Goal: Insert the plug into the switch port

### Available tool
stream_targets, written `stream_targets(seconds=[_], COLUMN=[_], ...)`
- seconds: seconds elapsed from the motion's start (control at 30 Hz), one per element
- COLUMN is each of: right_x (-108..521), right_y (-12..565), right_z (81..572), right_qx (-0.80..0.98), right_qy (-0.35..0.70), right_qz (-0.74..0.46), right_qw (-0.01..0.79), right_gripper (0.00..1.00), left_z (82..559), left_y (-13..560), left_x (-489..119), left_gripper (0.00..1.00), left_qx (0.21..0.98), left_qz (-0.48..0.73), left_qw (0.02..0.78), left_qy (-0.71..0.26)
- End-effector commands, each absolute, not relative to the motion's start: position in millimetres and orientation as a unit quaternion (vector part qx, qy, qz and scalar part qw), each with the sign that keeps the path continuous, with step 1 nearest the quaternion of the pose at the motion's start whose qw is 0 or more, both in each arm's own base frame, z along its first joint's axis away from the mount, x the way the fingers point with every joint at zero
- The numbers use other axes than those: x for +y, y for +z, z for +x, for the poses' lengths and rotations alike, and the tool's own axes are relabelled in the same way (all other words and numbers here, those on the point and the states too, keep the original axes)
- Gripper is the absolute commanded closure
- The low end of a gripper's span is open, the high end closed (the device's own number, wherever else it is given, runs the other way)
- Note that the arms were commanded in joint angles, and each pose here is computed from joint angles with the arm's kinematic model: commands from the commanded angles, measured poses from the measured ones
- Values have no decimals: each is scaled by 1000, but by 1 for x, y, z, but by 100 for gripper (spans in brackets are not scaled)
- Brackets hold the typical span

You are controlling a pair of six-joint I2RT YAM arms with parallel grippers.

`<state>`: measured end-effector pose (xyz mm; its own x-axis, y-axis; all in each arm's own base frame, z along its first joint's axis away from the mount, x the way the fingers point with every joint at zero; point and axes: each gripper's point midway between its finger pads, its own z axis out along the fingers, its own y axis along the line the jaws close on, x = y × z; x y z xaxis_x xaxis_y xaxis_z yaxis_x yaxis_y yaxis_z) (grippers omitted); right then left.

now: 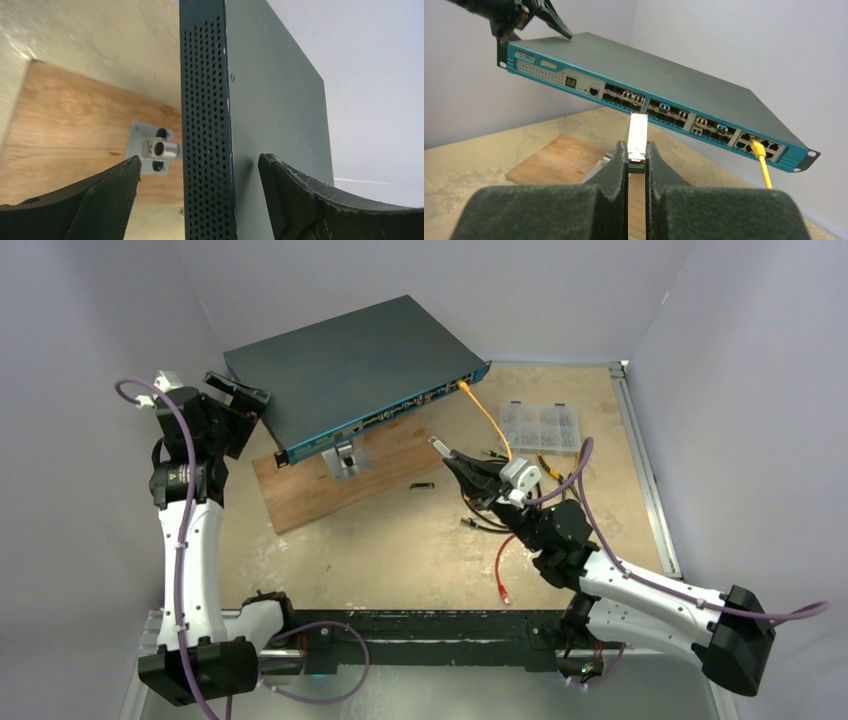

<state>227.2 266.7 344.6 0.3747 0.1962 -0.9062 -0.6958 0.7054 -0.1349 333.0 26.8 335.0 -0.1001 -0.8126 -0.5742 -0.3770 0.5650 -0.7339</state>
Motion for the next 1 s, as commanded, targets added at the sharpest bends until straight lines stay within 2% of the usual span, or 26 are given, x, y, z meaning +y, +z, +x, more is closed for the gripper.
stream_targets(seconds=[0.0, 0.17, 0.43, 0.97], right_x=[265, 267, 281, 308], right_y=[379, 381, 380, 359], right_z=[224, 224, 226, 261], right_qx=[451, 449, 454, 518], right_qy=[293, 292, 305, 299], right_qz=[-247, -253, -266, -242], right_qw=[806, 806, 794, 764], right_gripper=[100, 100, 100, 100], left_z=[343, 344, 346, 343], left_y=[344, 337, 331, 329], left_x=[3, -6, -26, -28], left_gripper=[14, 18, 36, 85], left_qx=[695, 681, 654, 654], left_qz=[-410, -423, -432, -432], left_qw=[508, 486, 440, 433], left_qy=[-302, -348, -438, -444])
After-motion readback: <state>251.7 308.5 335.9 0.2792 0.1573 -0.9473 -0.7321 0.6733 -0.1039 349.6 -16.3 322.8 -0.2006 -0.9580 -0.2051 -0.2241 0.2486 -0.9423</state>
